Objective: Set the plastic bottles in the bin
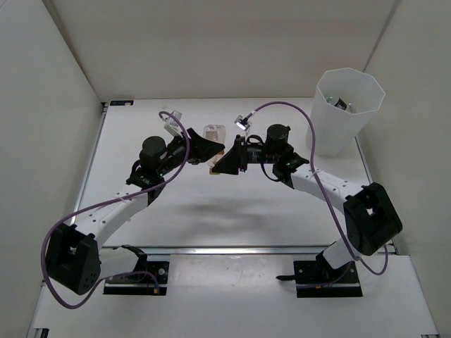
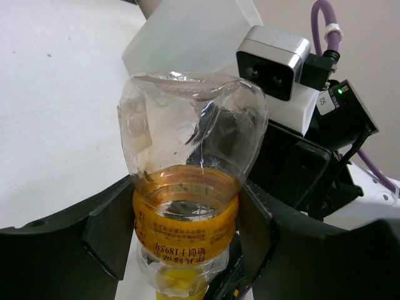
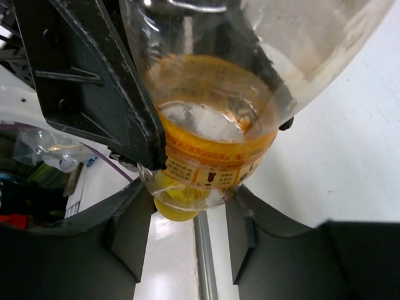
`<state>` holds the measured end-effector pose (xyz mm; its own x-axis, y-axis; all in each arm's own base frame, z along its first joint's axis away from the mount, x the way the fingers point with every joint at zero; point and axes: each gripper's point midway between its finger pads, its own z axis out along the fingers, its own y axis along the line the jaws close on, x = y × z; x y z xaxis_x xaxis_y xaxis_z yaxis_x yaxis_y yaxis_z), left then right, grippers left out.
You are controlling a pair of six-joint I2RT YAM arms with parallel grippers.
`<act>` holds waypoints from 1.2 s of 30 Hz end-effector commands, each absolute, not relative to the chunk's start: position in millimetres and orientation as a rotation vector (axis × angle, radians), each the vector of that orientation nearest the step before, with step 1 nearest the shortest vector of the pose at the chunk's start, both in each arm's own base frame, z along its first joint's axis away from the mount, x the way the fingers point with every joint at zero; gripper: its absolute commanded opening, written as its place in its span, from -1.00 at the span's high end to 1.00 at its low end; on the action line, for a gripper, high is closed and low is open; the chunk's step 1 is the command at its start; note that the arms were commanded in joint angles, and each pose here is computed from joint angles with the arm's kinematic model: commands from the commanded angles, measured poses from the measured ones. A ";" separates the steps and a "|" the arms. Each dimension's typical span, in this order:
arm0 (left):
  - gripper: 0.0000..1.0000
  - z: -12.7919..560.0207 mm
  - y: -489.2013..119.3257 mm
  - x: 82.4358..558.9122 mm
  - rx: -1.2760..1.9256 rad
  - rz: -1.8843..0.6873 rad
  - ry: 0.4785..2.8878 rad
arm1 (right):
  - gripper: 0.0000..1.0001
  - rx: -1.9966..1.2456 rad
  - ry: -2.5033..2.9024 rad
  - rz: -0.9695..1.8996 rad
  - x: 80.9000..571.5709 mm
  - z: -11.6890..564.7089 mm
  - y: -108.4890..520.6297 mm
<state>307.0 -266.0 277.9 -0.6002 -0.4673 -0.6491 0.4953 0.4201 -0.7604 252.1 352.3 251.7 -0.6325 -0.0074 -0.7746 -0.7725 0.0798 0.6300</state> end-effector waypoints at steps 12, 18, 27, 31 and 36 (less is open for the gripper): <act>1.00 290.8 -280.9 301.7 0.033 -1.392 1.674 | -0.23 -0.840 1.577 1.804 227.6 283.2 361.0; 1.00 291.5 -278.0 296.4 0.041 -1.385 1.662 | 0.54 -0.809 1.572 1.799 233.6 285.5 363.4; -0.96 302.0 -253.4 291.6 0.031 -1.331 1.598 | 1.00 -0.732 1.626 1.744 241.0 280.5 351.3; -0.97 306.7 -248.9 290.9 0.048 -1.297 1.603 | 1.00 -0.676 1.665 1.672 250.9 279.1 340.8; -0.97 317.3 -237.0 287.7 0.055 -1.281 1.594 | 1.00 -0.597 1.726 1.565 277.4 281.8 311.5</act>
